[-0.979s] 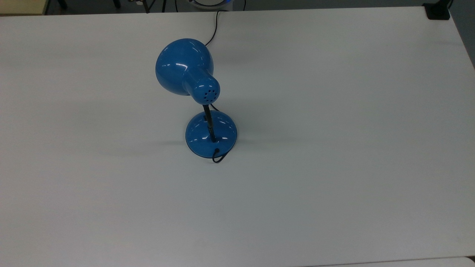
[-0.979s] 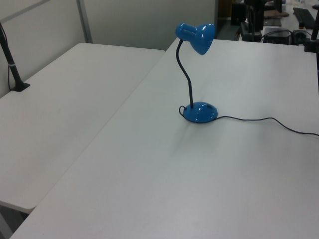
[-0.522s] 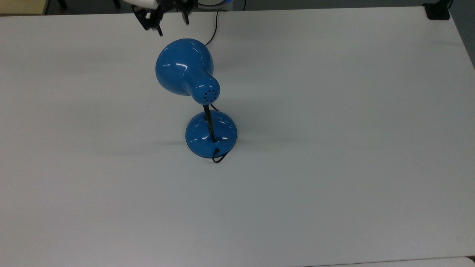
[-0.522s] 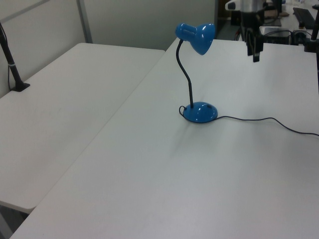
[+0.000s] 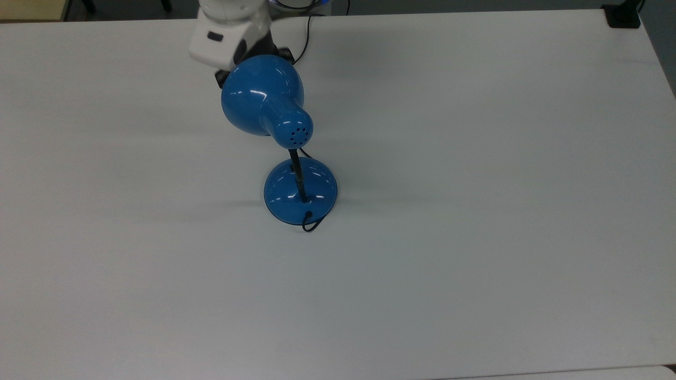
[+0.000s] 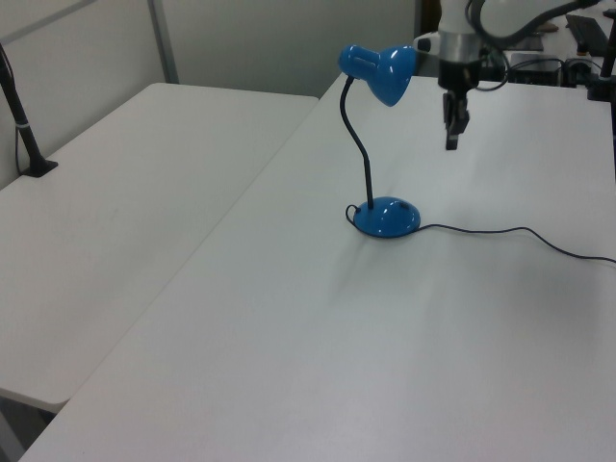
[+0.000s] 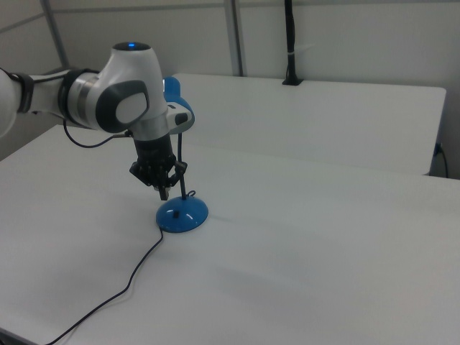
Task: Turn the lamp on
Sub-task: 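Lower the gripper past the shade toward the lamp's round blue base, then press down on the switch on the lamp base with the gripper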
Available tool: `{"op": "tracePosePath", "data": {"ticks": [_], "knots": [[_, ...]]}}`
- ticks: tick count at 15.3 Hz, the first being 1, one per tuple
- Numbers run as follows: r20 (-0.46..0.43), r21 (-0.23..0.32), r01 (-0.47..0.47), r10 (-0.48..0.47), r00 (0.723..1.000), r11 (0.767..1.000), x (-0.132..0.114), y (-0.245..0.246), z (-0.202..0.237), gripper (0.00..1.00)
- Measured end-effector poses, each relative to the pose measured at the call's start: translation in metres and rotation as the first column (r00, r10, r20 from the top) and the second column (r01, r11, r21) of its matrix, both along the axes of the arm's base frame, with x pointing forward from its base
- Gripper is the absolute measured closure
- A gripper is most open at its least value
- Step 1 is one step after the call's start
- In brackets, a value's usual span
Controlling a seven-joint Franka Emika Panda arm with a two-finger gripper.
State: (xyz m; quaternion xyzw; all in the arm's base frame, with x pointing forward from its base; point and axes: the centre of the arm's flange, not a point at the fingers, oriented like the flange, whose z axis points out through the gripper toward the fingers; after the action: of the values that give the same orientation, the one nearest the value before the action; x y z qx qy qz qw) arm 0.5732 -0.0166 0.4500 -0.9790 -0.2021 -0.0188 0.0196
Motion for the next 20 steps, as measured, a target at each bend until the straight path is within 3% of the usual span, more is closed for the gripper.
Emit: {"op": "tracePosePath", "data": {"ticks": [5,12,20], "knots": [[0.121,0.034,0.116,-0.119,0.985,0.993,0.018,0.045,-0.052,0.99],[0.169,0.066,0.172,-0.181,0.969,0.983,0.033,0.059,-0.087,0.99],[0.160,0.054,0.183,-0.189,0.969,0.982,0.034,0.052,-0.097,0.99]]}}
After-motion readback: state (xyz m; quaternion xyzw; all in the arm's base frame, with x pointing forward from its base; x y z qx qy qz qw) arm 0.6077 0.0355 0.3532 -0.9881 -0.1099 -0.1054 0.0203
